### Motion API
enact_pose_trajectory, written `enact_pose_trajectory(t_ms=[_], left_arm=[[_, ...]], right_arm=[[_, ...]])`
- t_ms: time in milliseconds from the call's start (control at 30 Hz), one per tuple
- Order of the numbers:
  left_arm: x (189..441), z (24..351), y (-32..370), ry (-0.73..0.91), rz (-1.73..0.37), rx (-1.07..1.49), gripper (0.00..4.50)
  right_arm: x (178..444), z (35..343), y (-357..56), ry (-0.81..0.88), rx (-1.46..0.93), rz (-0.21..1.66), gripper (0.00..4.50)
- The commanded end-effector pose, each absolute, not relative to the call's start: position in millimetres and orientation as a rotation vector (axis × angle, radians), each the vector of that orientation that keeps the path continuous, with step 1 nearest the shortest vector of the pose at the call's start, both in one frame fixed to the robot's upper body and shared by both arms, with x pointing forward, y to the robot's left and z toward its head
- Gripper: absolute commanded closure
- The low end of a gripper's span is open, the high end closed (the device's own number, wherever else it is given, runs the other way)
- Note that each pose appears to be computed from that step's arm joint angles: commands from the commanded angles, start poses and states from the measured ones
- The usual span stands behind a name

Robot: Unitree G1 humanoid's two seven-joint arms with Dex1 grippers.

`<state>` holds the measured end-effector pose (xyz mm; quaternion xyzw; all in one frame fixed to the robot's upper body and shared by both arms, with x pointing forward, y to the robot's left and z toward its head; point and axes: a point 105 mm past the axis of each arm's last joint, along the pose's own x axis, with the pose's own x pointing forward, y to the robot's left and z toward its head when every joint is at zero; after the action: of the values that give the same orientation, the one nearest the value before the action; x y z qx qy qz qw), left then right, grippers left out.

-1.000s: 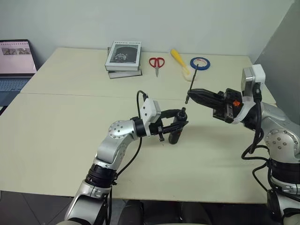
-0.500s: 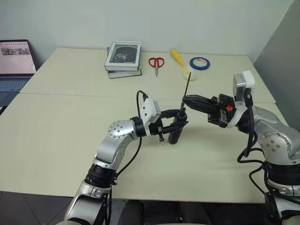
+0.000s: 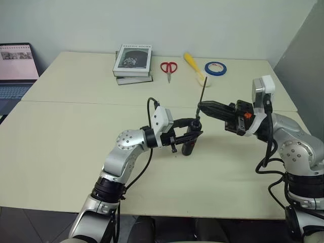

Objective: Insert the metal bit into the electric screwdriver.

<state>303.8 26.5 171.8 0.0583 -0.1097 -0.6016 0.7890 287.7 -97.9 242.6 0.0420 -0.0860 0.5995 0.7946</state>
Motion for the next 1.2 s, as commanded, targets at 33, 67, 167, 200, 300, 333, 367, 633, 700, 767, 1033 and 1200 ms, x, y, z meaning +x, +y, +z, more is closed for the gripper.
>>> enact_pose_trajectory(t_ms=[33,67,167,200,300,333,367,633,700,767,1033,1200], left_arm=[[303.3,171.7,30.1,-0.231,-1.284,0.150,2.86],[303.5,171.6,30.2,-0.230,-1.284,0.150,2.86],[303.7,171.5,30.2,-0.229,-1.284,0.152,2.86],[303.8,171.4,30.2,-0.229,-1.284,0.152,2.86],[303.8,171.1,30.3,-0.228,-1.284,0.154,2.86],[303.9,171.1,30.4,-0.228,-1.284,0.154,2.86],[304.0,171.2,30.4,-0.229,-1.284,0.155,2.86],[303.9,171.1,30.3,-0.229,-1.284,0.155,2.86],[303.9,171.0,30.4,-0.229,-1.284,0.156,2.86],[304.0,171.1,30.4,-0.229,-1.284,0.156,2.86],[304.4,170.3,30.2,-0.226,-1.283,0.156,2.86],[304.4,169.9,30.0,-0.226,-1.285,0.159,2.86]], right_arm=[[284.9,252.3,-100.2,-0.233,0.070,1.291,4.50],[284.7,251.2,-100.2,-0.230,0.070,1.292,4.50],[284.7,248.8,-100.3,-0.224,0.070,1.291,4.50],[285.0,248.2,-100.6,-0.222,0.070,1.290,4.50],[285.4,246.7,-101.7,-0.216,0.068,1.286,4.50],[285.3,245.9,-102.3,-0.212,0.066,1.286,4.50],[285.3,245.3,-102.9,-0.210,0.065,1.284,4.50],[286.5,242.9,-104.9,-0.206,0.058,1.276,4.50],[287.2,242.1,-105.8,-0.204,0.057,1.273,4.50],[287.3,241.9,-106.3,-0.203,0.056,1.272,4.50],[283.4,247.6,-106.6,-0.210,0.061,1.286,4.50],[283.0,247.0,-108.1,-0.205,0.057,1.284,4.50]])
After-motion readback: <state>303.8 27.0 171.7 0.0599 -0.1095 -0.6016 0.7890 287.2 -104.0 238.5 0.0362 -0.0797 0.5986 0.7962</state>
